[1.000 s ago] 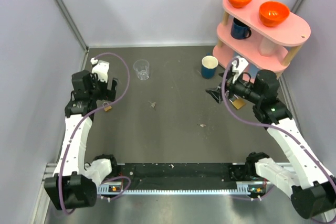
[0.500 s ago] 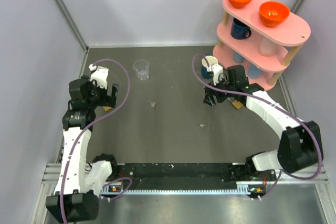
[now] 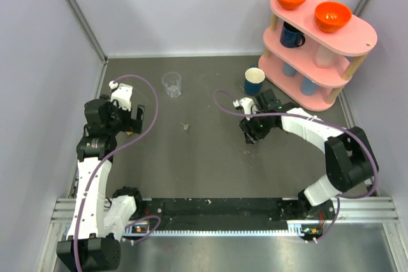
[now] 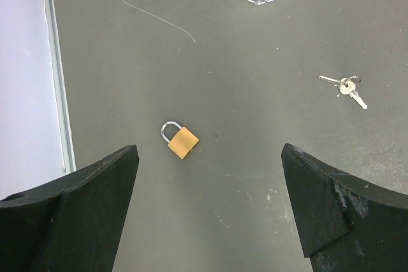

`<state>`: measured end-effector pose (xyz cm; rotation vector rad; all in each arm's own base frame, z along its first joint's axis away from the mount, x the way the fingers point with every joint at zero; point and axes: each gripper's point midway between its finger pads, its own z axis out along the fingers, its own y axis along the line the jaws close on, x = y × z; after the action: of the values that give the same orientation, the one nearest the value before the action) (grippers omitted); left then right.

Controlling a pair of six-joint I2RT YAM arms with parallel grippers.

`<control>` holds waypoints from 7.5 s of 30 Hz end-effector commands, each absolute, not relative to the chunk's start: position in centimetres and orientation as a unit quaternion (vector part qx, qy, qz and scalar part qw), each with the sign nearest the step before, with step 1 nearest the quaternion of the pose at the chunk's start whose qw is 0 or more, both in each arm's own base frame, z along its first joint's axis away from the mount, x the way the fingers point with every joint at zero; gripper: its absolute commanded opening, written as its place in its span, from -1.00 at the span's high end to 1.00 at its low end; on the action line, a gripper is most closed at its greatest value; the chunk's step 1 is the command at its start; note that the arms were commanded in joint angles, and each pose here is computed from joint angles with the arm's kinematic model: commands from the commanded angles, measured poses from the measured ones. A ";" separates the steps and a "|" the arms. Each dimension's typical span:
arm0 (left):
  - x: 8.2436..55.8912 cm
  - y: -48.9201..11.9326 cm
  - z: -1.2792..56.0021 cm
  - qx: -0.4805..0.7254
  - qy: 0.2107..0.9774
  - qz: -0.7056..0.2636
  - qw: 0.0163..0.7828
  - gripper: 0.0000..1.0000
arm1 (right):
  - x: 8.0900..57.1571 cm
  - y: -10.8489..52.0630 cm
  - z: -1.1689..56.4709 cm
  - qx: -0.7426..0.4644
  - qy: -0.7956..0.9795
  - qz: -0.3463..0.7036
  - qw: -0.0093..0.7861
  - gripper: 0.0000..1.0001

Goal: Unlock with the key

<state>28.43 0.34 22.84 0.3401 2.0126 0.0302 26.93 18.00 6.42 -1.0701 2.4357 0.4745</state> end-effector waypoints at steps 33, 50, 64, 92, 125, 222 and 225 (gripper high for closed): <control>28.8 -0.1 22.8 0.144 0.830 0.000 0.539 -0.98 | 23.7 19.8 2.3 -0.463 0.869 0.118 0.124 0.29; 28.8 -0.1 22.5 0.142 0.833 -0.002 0.534 -0.98 | 23.0 20.8 2.4 -0.477 0.862 0.122 0.122 0.38; 28.8 -0.2 22.4 0.145 0.832 -0.006 0.535 -0.98 | 23.2 20.9 1.6 -0.483 0.861 0.107 0.114 1.00; 30.9 -10.6 29.3 0.226 0.775 -0.295 0.511 -0.98 | 28.0 20.7 22.8 -0.530 0.688 0.038 0.494 1.00; 33.9 -29.0 26.2 0.254 0.799 -0.452 0.306 -0.72 | 29.8 27.5 24.7 -0.533 0.587 -0.095 0.601 1.00; 30.8 -32.0 24.4 0.313 0.780 -0.472 0.268 0.34 | 30.2 27.6 26.4 -0.488 0.603 -0.090 0.625 1.00; 30.8 -31.9 24.5 0.312 0.780 -0.470 0.270 0.32 | 30.3 27.6 26.5 -0.481 0.610 -0.085 0.625 1.00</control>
<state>30.65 -31.65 23.38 0.8080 2.1639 -1.2773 30.01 27.23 22.78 -1.2201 1.4128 -0.2636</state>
